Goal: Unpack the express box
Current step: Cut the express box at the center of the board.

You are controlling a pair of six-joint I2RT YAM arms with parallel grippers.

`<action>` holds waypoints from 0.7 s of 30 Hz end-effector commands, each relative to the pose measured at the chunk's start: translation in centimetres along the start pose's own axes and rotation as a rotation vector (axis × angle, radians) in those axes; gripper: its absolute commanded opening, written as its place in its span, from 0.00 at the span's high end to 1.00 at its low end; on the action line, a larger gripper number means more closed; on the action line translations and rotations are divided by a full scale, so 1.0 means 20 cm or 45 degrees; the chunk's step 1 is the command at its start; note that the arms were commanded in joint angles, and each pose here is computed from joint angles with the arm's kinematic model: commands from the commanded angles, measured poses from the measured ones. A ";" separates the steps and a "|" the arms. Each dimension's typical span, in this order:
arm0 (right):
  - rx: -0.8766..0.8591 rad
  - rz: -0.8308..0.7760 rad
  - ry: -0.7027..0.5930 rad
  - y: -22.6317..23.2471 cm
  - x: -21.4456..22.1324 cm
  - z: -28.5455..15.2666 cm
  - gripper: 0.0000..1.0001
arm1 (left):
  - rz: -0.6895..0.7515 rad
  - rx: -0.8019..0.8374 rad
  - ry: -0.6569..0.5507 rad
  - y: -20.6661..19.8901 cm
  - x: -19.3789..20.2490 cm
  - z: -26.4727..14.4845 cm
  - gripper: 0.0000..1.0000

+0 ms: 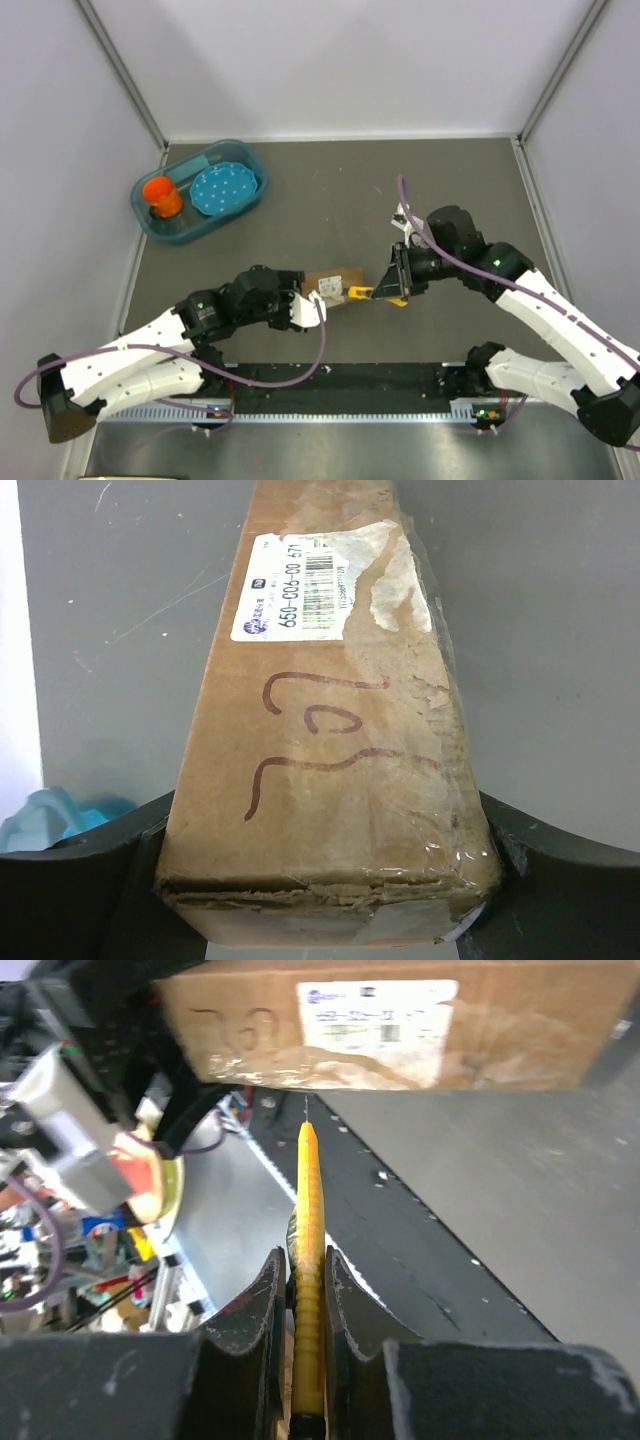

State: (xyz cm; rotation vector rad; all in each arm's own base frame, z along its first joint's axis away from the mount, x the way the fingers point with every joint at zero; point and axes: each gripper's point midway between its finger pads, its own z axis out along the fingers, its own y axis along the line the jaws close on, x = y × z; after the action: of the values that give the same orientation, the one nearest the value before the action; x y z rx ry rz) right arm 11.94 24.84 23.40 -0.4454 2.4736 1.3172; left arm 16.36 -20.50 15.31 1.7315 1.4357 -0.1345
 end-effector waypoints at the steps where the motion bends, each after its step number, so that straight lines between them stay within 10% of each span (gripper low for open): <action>1: 0.263 -0.048 -0.089 -0.21 -0.03 -0.05 1.00 | -0.248 0.098 -0.094 -0.14 -0.02 0.06 0.77; 6: 0.474 -0.068 -0.208 -0.39 -0.13 -0.13 1.00 | -0.457 0.151 -0.334 -0.13 -0.16 0.11 0.73; 13: 0.528 -0.056 -0.241 -0.44 -0.18 -0.16 1.00 | -0.477 0.270 -0.262 -0.21 -0.08 0.28 0.66; 14: 0.522 -0.056 -0.240 -0.44 -0.18 -0.16 1.00 | -0.463 0.303 -0.244 -0.24 -0.05 0.30 0.61; 17: 0.513 -0.052 -0.248 -0.43 -0.19 -0.16 1.00 | -0.401 0.356 -0.202 -0.30 0.00 0.31 0.01; 21: 0.501 -0.048 -0.250 -0.42 -0.19 -0.16 1.00 | -0.388 0.345 -0.075 -0.29 0.09 0.30 0.01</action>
State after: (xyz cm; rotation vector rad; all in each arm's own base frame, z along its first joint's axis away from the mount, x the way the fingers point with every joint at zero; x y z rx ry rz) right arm 17.80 18.32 19.32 -0.2497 2.4989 0.7894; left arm 15.11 -24.75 8.68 1.6166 1.6406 -0.5985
